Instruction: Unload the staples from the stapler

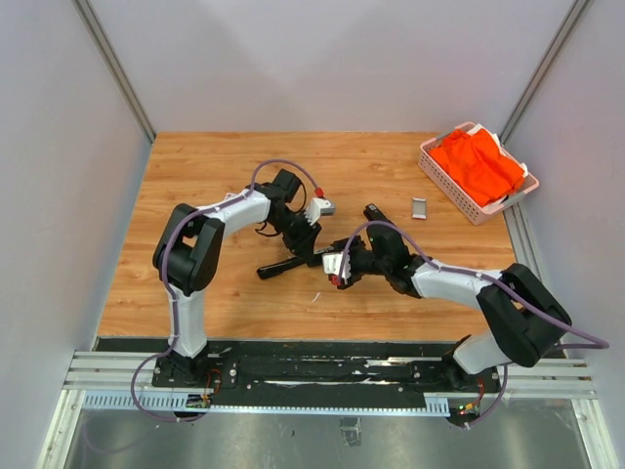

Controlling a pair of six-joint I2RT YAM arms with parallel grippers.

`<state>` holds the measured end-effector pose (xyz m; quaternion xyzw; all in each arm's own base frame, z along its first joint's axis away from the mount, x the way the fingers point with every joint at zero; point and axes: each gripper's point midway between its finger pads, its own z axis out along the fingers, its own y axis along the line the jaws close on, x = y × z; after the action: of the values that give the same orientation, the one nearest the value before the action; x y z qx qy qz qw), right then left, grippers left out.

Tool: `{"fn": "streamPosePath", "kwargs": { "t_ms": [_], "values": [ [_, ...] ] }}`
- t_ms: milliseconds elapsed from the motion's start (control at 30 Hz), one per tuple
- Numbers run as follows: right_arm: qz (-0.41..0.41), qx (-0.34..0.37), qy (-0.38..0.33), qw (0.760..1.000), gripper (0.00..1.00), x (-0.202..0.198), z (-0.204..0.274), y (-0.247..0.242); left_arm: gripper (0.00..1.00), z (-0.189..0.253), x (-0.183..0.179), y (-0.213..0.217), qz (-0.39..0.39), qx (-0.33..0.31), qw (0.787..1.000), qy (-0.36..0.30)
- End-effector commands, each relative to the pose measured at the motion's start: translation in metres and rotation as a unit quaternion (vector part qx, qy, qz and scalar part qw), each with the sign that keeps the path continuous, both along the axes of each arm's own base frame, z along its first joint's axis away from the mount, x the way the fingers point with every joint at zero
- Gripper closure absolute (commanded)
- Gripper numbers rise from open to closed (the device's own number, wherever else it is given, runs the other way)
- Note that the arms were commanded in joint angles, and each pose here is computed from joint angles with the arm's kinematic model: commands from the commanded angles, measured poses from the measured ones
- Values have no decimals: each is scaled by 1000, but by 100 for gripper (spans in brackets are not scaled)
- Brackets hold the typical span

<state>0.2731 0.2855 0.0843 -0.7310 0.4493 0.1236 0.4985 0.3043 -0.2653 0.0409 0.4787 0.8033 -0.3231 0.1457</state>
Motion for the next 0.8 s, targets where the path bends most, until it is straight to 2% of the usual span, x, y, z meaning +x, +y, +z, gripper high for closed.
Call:
{"fn": "streamPosePath", "kwargs": {
  "t_ms": [0, 533, 767],
  "values": [
    [-31, 6, -25, 999, 35, 13, 3, 9, 100, 6, 4, -5, 5, -23, 1000, 14],
    [-33, -67, -37, 997, 34, 34, -20, 11, 100, -2, 5, -2, 12, -22, 999, 33],
    [-1, -76, -18, 997, 35, 25, -30, 15, 100, -2, 8, 2, 17, -22, 999, 34]
  ]
}}
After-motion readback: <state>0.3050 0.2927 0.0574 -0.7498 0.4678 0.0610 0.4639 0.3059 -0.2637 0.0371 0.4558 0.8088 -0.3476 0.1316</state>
